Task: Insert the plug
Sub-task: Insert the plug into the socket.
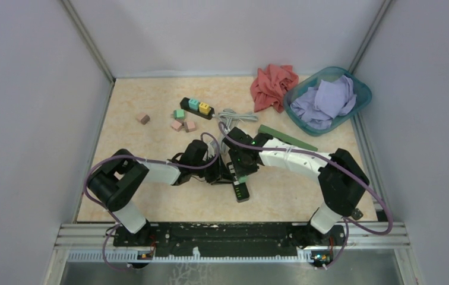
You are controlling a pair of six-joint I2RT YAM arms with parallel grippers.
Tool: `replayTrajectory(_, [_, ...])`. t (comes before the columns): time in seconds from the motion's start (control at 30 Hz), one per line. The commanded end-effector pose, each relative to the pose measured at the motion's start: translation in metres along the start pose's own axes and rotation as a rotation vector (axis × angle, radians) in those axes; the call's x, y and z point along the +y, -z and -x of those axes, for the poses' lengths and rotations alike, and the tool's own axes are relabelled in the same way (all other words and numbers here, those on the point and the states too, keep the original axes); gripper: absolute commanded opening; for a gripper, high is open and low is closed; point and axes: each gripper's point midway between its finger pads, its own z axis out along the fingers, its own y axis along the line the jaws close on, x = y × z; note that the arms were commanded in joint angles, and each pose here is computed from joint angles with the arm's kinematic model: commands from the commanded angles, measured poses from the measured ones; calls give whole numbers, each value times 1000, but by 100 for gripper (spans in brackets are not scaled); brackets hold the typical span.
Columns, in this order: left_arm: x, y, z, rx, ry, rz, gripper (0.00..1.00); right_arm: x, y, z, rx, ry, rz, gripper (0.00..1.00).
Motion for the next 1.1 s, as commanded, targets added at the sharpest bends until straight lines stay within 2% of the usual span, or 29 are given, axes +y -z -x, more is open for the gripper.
replayTrajectory(0.0, [7,-5,-4,14,4,32,38,-14,-19,-21,64,15,-49,0])
replayTrajectory(0.23, [12,-8,-5,18,23,52,37,-30,-28,-48,105,33,-112,0])
replayTrajectory(0.6, [19,-10,-6,18,75,83,35,-23,-42,-77,48,66,-195,0])
replayTrajectory(0.9, [20,-8,-7,13,84,89,35,-47,-40,-93,56,56,-272,0])
replayTrajectory(1.07, [19,-7,-7,9,83,89,34,-41,-39,-98,63,-13,-168,0])
